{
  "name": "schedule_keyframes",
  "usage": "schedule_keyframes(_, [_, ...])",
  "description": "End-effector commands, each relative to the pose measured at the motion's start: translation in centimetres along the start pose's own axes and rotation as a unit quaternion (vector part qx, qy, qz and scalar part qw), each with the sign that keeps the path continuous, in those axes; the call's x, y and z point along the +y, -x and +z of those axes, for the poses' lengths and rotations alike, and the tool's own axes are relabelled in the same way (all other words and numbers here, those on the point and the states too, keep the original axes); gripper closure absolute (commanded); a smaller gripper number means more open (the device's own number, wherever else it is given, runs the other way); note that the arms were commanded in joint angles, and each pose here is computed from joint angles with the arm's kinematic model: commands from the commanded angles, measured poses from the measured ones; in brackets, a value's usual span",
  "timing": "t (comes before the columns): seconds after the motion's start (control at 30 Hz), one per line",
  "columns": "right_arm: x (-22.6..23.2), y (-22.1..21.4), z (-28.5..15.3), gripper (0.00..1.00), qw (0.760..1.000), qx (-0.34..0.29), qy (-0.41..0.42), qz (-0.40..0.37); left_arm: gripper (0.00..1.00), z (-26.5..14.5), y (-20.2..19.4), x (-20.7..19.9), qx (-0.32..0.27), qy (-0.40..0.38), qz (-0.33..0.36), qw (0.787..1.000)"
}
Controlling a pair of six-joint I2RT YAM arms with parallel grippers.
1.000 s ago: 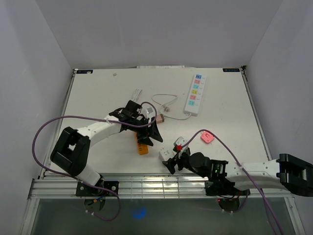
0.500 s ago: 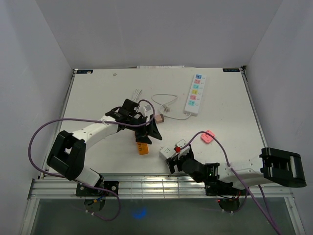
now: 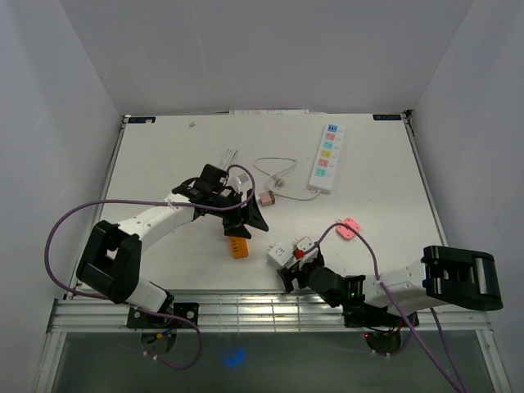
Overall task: Insert the plug
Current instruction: Pick up the plug from the center of the board.
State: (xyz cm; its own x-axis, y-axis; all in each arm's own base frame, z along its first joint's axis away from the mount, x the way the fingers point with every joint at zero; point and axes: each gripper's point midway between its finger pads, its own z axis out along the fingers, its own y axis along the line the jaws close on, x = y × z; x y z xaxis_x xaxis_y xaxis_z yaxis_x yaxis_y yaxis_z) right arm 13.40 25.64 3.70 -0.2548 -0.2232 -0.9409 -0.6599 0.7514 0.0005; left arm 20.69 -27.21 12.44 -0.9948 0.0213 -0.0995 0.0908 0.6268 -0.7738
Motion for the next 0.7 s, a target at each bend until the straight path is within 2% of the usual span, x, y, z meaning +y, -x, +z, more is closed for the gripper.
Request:
schedule_keyframes(0.0, [0.9,1.8,0.2,0.07,0.999,-0.038,0.024,0.007,0.12,-1.3,0.0,-1.0,-0.014,-0.015,0.023,1.000])
schedule_keyframes(0.4, [2.1,1.6,0.8,0.01,0.997,-0.030,0.062,-0.015,0.12,-1.5,0.2,-0.3,-0.014,-0.010,0.013,1.000])
schedule_keyframes(0.5, [1.8,1.4,0.8,0.08,0.998,-0.028,0.061,-0.006,0.12,-1.6,0.1,-0.2,-0.015,-0.009,0.012,1.000])
schedule_keyframes(0.67, [1.2,0.9,1.1,0.13,0.998,-0.021,0.056,0.004,0.12,-1.7,0.2,0.0,-0.016,-0.008,0.010,1.000])
